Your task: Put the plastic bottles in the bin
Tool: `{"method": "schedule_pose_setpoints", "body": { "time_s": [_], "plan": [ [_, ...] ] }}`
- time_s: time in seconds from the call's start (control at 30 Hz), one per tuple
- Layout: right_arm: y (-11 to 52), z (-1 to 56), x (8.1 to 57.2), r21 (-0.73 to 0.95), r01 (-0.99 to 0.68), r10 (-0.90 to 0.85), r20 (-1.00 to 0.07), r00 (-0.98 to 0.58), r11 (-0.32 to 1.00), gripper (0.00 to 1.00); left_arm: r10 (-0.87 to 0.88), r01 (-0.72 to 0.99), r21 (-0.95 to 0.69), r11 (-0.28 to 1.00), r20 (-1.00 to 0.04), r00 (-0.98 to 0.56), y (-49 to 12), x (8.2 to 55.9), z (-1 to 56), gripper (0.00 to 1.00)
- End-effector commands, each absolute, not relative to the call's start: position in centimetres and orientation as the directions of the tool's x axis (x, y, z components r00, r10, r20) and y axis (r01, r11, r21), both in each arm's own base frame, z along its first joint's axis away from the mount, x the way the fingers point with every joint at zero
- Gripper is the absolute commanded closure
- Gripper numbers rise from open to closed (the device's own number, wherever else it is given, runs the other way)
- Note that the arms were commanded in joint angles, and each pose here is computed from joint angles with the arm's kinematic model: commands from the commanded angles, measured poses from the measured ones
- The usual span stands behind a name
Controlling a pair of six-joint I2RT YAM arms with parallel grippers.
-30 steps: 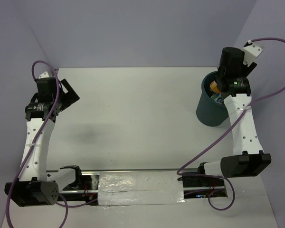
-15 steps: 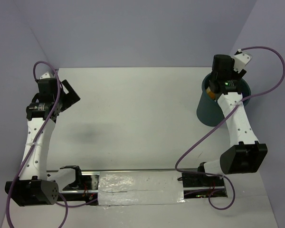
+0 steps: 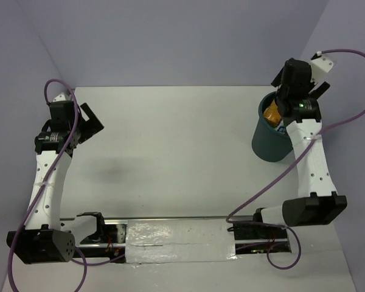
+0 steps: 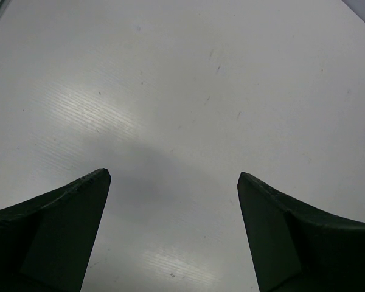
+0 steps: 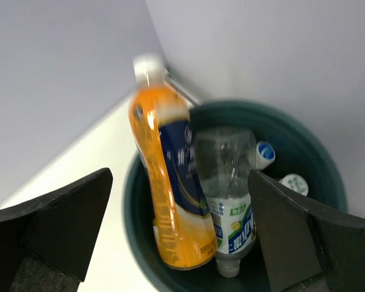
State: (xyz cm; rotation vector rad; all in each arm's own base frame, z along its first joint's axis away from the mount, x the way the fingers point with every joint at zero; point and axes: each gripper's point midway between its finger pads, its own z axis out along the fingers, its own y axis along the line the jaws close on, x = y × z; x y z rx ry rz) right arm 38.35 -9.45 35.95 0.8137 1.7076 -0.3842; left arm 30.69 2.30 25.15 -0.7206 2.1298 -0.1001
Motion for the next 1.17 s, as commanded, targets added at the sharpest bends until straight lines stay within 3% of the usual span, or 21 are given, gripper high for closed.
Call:
{"method": "schedule_pose_setpoints", "body": {
  "time_s": [0.0, 0.37, 0.77, 1.13],
  "plan": [
    [-9.7, 43.9, 34.7, 0.261, 0.65, 0.301, -0.952, 0.052, 0.714, 0.0, -0.511, -0.432, -0.322, 0.842, -0.731, -0.452, 2.3, 31.3, 25.6, 0.01],
    [-9.2, 48.6, 28.4, 0.353, 0.576, 0.308, -0.935, 0.178, 0.738, 0.0, -0.506, -0.432, -0.315, 0.845, -0.734, -0.453, 2.4, 31.0, 25.4, 0.01],
    [-7.2, 43.3, 23.8, 0.266, 0.517, 0.316, -0.949, -0.009, 0.814, 0.0, -0.502, -0.322, -0.394, 0.861, -0.757, -0.418, 0.7, 32.0, 27.9, 0.01],
    [-7.1, 41.7, 22.7, 0.265, 0.516, 0.322, -0.947, -0.021, 0.815, 0.0, -0.488, -0.268, -0.409, 0.872, -0.774, -0.404, 0.0, 31.8, 30.1, 0.01]
  ]
}}
